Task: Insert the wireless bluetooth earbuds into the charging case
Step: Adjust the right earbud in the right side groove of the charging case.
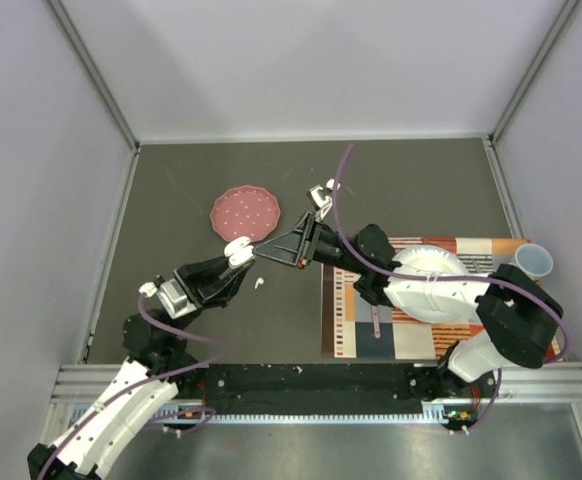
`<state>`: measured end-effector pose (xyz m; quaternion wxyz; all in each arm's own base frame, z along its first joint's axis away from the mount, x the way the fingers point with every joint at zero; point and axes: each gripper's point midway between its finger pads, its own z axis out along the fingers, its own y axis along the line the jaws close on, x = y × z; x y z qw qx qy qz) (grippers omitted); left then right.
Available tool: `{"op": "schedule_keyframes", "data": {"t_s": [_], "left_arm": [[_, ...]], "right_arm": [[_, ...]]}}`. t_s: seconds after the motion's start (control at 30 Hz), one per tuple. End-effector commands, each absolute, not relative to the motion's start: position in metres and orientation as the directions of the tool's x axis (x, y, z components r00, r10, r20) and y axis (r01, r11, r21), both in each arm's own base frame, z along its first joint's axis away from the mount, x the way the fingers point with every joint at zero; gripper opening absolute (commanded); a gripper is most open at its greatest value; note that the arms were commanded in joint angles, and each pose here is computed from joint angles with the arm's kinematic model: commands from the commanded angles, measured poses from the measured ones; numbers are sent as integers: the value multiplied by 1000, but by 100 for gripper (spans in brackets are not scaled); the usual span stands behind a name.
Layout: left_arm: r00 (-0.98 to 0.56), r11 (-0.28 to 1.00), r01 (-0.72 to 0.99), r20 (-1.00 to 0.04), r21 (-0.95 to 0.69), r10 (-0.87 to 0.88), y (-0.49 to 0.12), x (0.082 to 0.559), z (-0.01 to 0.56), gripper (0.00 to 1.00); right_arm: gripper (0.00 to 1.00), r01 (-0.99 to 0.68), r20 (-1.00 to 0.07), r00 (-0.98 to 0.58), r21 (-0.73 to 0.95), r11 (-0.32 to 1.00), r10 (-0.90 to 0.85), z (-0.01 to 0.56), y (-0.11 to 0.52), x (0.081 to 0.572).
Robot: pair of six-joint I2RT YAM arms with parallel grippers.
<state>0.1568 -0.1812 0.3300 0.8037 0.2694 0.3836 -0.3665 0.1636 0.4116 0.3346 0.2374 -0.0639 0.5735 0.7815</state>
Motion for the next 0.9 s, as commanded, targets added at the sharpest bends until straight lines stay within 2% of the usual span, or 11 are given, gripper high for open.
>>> {"op": "schedule_keyframes", "data": {"t_s": [0.0, 0.33, 0.37, 0.5, 0.6, 0.87], "left_arm": [[423, 572, 806, -824, 153, -376, -185, 158, 327, 0], [422, 569, 807, -830, 160, -365, -187, 159, 327, 0], [424, 569, 806, -829, 162, -365, -187, 159, 328, 0], [430, 581, 798, -825, 157, -367, -185, 160, 329, 0], [439, 595, 788, -823, 160, -360, -182, 160, 329, 0], [462, 653, 745, -813, 140, -353, -169, 163, 331, 0]], "right_arm": [[22, -543, -462, -828, 801, -252, 317, 366, 411, 153], [23, -603, -540, -776, 787, -131, 327, 363, 414, 153], [26, -608, -544, -772, 782, -137, 329, 365, 413, 152], [50, -618, -549, -759, 777, -119, 351, 365, 409, 155], [59, -632, -567, -736, 772, -74, 368, 364, 404, 161], [64, -643, -577, -701, 766, -19, 419, 362, 383, 180]]}}
